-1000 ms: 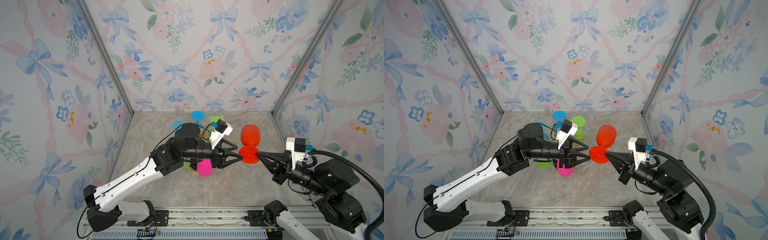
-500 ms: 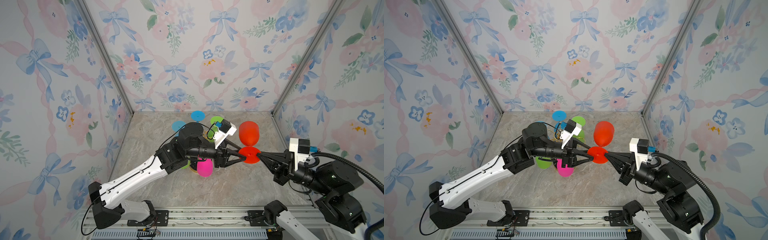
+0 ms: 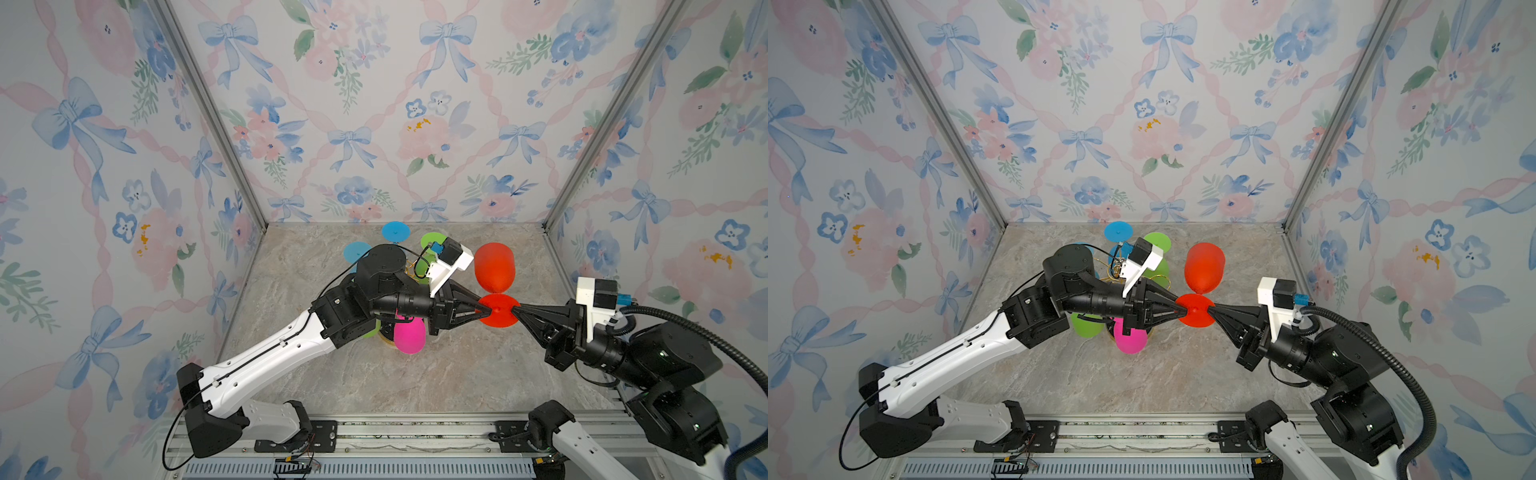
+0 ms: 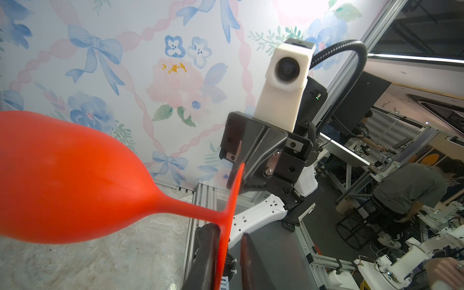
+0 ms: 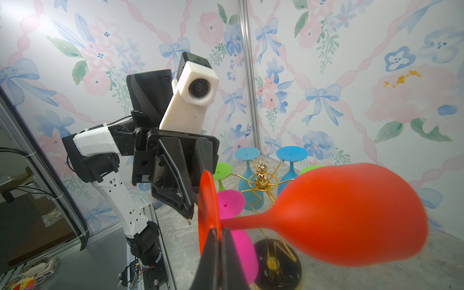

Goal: Take the wine glass off the wine glass rack
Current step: Pick up the wine glass from the wine glass rack.

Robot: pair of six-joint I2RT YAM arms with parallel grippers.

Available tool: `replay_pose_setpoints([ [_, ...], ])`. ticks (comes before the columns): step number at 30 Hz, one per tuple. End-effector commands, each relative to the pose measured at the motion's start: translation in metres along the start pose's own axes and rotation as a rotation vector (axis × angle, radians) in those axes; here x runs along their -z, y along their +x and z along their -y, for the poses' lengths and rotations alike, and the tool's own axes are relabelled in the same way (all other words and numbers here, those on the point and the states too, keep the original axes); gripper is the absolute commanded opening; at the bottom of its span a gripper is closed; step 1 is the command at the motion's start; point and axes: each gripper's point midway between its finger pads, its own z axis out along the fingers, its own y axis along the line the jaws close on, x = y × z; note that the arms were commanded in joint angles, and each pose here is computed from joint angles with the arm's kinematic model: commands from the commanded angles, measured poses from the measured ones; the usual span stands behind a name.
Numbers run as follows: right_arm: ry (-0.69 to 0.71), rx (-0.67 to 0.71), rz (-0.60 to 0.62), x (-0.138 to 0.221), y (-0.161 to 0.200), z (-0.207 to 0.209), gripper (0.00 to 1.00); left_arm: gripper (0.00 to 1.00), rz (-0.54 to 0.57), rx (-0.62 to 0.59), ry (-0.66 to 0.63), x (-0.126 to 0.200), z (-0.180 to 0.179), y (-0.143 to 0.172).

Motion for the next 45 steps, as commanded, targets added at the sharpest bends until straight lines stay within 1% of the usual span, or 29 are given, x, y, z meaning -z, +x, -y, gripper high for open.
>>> replay_pose_setpoints([
  [1, 0.023, 0.032, 0.031, 0.002, -0.006, 0.002, 0.0, 0.17, 0.02, -0.024, 0.037, -0.002, 0.008, -0.008],
  [13, 0.036, 0.029, 0.02, 0.004, -0.003, 0.004, 0.0, 0.03, 0.021, -0.02, 0.055, -0.007, 0.007, -0.008],
  [14, 0.036, 0.027, 0.016, 0.004, -0.001, 0.004, 0.02, 0.02, 0.024, -0.022, 0.054, -0.007, 0.007, -0.009],
  [16, 0.039, 0.018, 0.013, 0.004, 0.001, 0.005, 0.07, 0.0, 0.027, -0.025, 0.053, -0.008, 0.007, -0.009],
  [22, 0.044, 0.02, 0.013, 0.008, 0.001, 0.003, 0.21, 0.0, 0.041, -0.038, 0.021, -0.007, 0.001, -0.012],
  [25, 0.046, 0.023, 0.014, 0.009, 0.0, 0.002, 0.35, 0.0, 0.058, -0.06, -0.017, -0.006, -0.005, -0.014],
  [27, 0.044, 0.022, 0.012, 0.01, -0.001, 0.001, 0.49, 0.0, 0.065, -0.078, -0.03, -0.005, -0.006, -0.016],
  [28, 0.044, 0.02, 0.011, 0.01, -0.002, 0.0, 0.58, 0.0, 0.069, -0.089, -0.036, -0.005, -0.006, -0.017],
  [29, 0.044, 0.014, 0.013, 0.011, -0.004, 0.0, 0.64, 0.0, 0.074, -0.101, -0.048, -0.004, -0.008, -0.018],
  [32, 0.045, -0.015, 0.025, 0.014, -0.01, -0.003, 0.73, 0.0, 0.081, -0.138, -0.076, -0.003, -0.012, -0.017],
  [36, 0.121, -0.062, 0.055, 0.023, -0.02, 0.003, 0.79, 0.0, 0.065, -0.192, -0.115, -0.003, -0.022, -0.007],
  [39, 0.261, -0.127, 0.064, 0.031, -0.026, 0.024, 0.8, 0.0, 0.047, -0.245, -0.139, -0.005, -0.027, 0.002],
  [41, 0.363, -0.195, 0.061, 0.035, -0.028, 0.04, 0.81, 0.0, 0.036, -0.295, -0.153, -0.008, -0.027, 0.008],
  [45, 0.485, -0.293, 0.038, 0.041, -0.031, 0.057, 0.81, 0.0, 0.022, -0.419, -0.166, -0.015, -0.014, 0.018],
])
